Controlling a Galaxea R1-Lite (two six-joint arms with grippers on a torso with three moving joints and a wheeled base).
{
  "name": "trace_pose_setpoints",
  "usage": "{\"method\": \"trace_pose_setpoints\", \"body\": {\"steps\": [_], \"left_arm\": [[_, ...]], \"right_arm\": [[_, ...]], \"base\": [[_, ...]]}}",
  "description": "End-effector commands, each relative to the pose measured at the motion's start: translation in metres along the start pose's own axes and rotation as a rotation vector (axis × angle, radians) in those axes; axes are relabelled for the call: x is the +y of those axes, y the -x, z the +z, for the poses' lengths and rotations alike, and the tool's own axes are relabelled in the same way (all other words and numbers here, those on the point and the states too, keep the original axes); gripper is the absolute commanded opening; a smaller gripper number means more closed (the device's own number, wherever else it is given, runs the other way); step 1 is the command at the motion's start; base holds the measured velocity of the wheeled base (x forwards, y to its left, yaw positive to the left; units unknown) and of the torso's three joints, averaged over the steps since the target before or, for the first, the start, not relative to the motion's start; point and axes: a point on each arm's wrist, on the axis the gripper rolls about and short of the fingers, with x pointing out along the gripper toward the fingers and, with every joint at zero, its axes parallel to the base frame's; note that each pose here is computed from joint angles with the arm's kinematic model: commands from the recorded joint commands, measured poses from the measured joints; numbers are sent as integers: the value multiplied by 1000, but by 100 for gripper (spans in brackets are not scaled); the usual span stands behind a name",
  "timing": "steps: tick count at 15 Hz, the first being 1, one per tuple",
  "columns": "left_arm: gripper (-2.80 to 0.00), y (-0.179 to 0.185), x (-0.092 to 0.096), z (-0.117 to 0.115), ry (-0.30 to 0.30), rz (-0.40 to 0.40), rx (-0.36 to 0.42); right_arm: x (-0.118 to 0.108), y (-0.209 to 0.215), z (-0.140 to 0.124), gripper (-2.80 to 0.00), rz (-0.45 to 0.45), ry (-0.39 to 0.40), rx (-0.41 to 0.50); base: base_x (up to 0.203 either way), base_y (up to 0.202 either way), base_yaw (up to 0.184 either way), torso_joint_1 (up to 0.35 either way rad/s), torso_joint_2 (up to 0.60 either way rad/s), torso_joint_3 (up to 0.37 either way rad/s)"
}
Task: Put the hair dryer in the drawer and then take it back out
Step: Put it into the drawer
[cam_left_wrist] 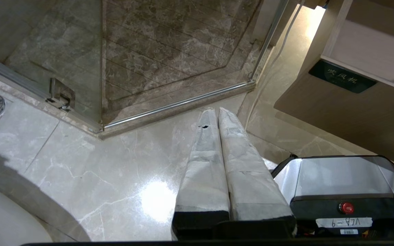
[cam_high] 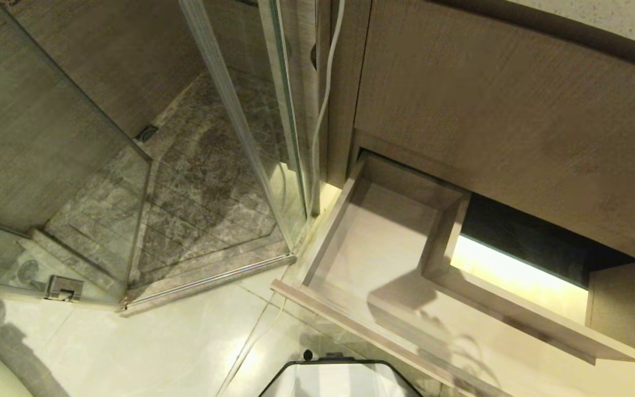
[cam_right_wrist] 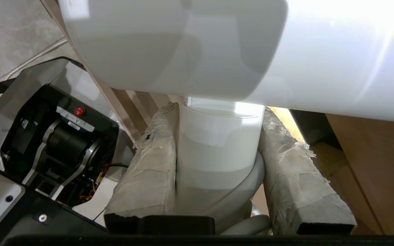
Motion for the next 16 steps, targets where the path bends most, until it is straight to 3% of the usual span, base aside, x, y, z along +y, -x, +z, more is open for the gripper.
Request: {"method": "trace_pose_setpoints", "body": {"steps": [1, 9, 16], "left_arm": [[-280, 0, 0, 0, 0, 0, 0], [-280, 0, 0, 0, 0, 0, 1], [-280, 0, 0, 0, 0, 0, 0]], "right_arm": [[1, -5, -5, -280, 20, -5, 29], [5, -14, -14, -280, 88, -17, 100], [3, -48, -9, -280, 220, 14, 168]], "base": [[0, 0, 0, 66, 25, 46], [0, 0, 0, 11, 3, 19], [0, 0, 0, 0, 0, 0]]}}
